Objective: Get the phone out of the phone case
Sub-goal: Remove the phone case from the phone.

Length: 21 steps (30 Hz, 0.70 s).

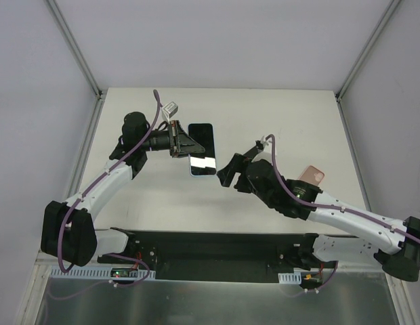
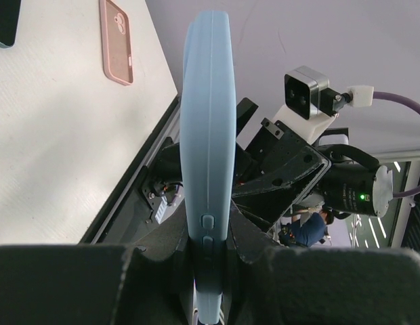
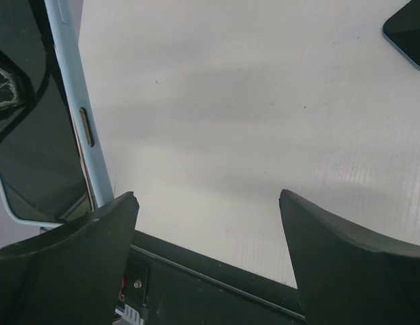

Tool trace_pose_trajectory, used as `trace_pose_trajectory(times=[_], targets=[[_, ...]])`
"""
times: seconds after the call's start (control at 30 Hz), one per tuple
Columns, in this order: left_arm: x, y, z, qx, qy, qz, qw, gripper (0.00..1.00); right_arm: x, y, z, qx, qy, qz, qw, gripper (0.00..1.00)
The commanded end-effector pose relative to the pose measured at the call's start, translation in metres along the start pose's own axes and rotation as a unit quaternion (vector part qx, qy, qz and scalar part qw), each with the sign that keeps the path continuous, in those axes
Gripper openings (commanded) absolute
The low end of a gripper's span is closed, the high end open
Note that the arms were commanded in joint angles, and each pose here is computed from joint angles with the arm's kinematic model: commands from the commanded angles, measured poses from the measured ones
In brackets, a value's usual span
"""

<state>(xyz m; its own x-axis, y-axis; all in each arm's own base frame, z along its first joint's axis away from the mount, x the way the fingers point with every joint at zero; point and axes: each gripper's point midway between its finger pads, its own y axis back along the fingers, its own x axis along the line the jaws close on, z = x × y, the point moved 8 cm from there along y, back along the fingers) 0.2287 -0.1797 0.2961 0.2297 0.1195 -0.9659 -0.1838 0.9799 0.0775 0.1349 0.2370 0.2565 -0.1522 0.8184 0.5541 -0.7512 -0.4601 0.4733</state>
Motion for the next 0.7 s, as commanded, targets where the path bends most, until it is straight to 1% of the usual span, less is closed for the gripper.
trace_pose_trajectory(times=[0.0,0.2,0.67], targets=[[-0.031,0.008,0.001,-0.001,-0.069,-0.042,0.997,0.0,0.008,0.011,0.014,-0.03,-0.038,0.033,0.998,0.88],[-0.026,0.007,0.003,-0.003,-0.064,-0.037,0.997,0.0,0.009,0.021,0.016,-0.035,-0.053,0.059,0.996,0.87],[-0.021,0.008,0.005,-0.002,-0.057,-0.034,0.998,0.0,0.016,0.015,0.013,-0.024,-0.04,0.059,0.997,0.87]])
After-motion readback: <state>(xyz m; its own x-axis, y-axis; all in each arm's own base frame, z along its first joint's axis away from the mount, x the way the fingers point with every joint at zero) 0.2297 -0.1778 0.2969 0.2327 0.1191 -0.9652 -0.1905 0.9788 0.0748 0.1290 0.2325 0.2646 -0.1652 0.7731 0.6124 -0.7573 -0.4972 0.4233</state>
